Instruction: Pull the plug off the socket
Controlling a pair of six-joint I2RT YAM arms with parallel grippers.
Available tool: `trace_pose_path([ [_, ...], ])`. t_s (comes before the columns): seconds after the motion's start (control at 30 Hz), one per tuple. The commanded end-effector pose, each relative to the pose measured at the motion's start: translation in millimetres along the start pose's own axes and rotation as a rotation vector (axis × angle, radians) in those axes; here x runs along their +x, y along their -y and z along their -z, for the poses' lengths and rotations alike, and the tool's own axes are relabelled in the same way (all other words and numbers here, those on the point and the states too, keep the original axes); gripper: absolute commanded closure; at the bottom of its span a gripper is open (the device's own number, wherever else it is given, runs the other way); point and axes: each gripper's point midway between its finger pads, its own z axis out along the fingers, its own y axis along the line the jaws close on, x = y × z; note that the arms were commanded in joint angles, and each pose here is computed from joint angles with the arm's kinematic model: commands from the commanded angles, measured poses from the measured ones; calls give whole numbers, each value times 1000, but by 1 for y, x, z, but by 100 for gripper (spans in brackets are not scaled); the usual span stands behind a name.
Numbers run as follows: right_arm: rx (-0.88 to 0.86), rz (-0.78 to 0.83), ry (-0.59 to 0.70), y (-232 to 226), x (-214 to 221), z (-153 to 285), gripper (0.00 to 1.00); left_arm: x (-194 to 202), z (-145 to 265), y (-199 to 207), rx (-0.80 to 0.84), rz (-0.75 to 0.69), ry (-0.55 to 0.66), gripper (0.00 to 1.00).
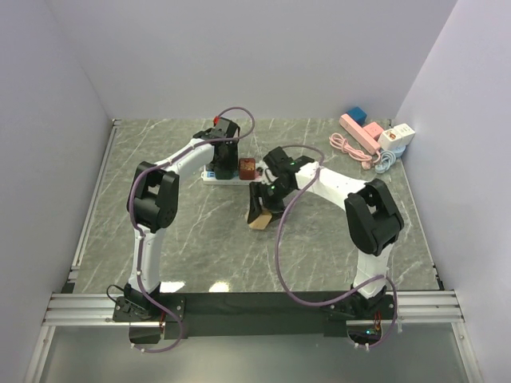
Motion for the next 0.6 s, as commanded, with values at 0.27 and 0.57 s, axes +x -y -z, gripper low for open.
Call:
trace_pose_path([
  [0.27, -242, 235, -107, -87, 4, -47, 80, 61, -14, 11, 90, 31, -224, 99],
  [0.57, -187, 249, -232, -64, 35, -46, 76, 68, -11, 9, 97, 25, -233, 99],
])
